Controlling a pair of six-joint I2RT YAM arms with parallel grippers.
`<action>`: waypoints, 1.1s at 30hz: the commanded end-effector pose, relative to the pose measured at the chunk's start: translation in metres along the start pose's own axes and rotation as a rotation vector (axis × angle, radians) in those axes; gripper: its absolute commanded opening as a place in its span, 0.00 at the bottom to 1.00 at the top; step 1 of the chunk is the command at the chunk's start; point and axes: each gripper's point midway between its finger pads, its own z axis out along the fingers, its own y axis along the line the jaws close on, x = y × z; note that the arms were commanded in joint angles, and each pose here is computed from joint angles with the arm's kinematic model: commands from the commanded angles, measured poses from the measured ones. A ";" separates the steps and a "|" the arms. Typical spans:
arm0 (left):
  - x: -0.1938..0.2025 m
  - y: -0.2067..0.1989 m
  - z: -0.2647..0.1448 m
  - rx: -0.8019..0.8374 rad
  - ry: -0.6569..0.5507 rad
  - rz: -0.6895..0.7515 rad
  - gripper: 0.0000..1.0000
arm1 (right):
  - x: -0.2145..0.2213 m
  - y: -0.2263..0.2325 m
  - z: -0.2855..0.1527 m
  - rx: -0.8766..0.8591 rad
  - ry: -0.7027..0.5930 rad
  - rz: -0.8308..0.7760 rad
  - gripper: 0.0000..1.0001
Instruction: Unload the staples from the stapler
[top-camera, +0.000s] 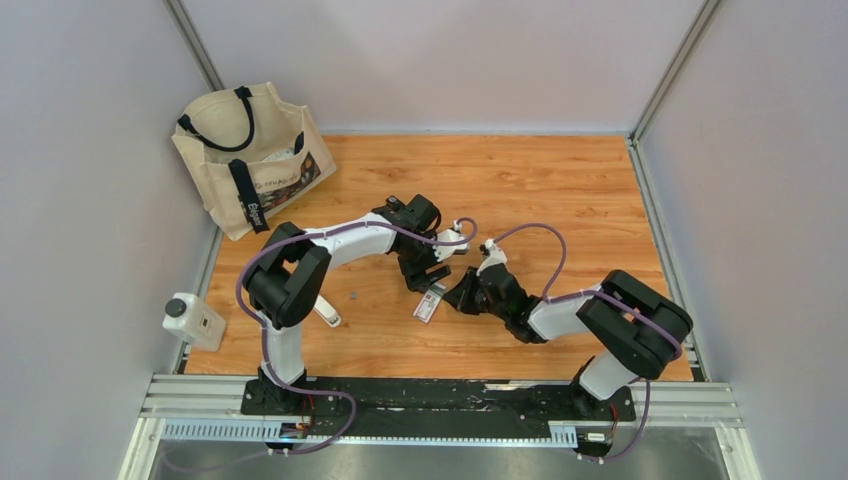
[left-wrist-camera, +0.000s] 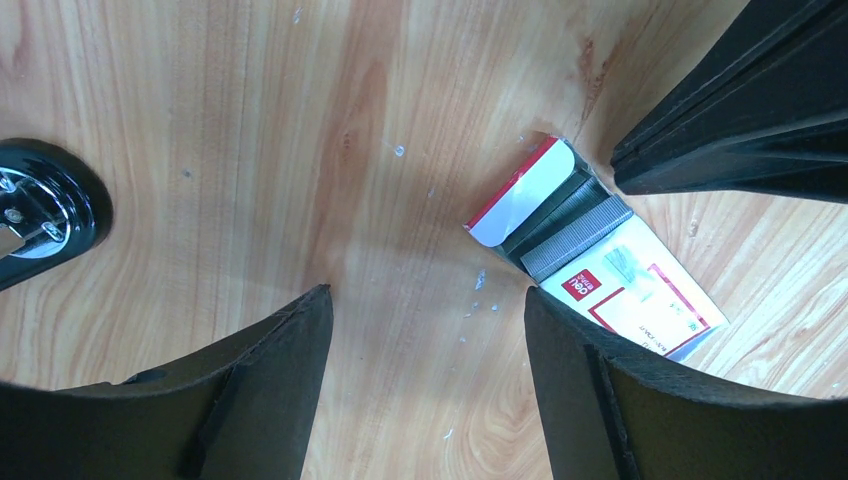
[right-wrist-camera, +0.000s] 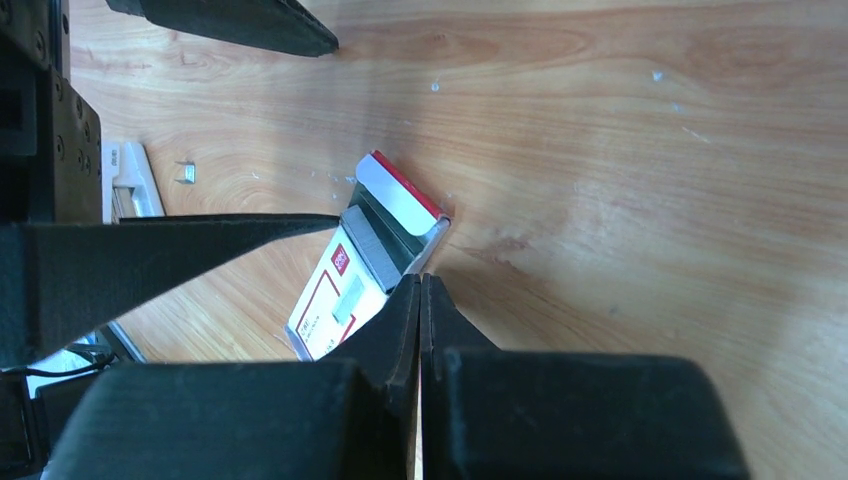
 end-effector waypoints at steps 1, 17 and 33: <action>-0.008 -0.007 -0.009 0.008 -0.025 -0.022 0.78 | -0.009 0.008 -0.008 -0.020 -0.058 0.016 0.00; -0.008 -0.005 -0.009 -0.004 -0.022 -0.022 0.78 | -0.008 0.012 -0.007 -0.031 -0.056 0.003 0.00; -0.008 -0.006 -0.010 -0.006 -0.022 -0.029 0.78 | -0.013 0.026 0.002 -0.085 -0.072 0.020 0.00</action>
